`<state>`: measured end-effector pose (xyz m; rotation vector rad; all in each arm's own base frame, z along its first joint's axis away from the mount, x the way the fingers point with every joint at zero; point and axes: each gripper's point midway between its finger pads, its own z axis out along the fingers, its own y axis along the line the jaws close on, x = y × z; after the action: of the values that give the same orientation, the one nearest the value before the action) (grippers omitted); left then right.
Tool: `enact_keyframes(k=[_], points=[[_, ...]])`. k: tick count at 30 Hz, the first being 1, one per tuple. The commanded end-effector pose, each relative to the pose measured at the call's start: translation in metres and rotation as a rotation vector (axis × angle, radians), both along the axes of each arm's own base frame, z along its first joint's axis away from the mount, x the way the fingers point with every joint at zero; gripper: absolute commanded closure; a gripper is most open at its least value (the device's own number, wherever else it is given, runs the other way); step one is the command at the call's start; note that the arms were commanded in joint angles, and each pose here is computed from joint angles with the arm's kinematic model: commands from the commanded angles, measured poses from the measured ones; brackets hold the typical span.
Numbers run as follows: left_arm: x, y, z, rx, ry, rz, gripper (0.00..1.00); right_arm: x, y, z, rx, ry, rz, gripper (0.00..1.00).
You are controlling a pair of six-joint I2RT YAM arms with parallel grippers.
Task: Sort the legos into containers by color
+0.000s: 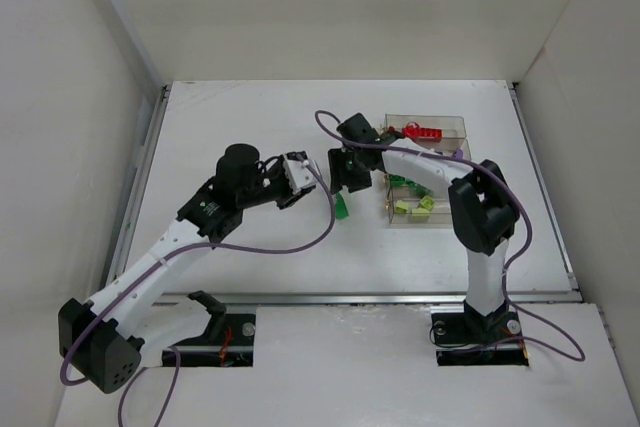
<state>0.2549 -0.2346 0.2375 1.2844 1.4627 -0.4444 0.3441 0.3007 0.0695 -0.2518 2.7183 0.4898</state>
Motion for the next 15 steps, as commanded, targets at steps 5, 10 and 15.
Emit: enact_keyframes(k=[5,10,15], points=[[-0.012,-0.022,0.055,-0.303,0.076,-0.014,1.00,0.002,0.011,0.035,0.040,-0.054,0.095,0.12],[-0.016,-0.019,0.073,-0.322,-0.033,-0.046,1.00,0.001,0.004,0.103,0.182,-0.186,0.134,0.00],[-0.020,-0.015,0.099,-0.313,-0.253,-0.103,1.00,-0.001,-0.020,0.193,0.584,-0.336,0.171,0.00]])
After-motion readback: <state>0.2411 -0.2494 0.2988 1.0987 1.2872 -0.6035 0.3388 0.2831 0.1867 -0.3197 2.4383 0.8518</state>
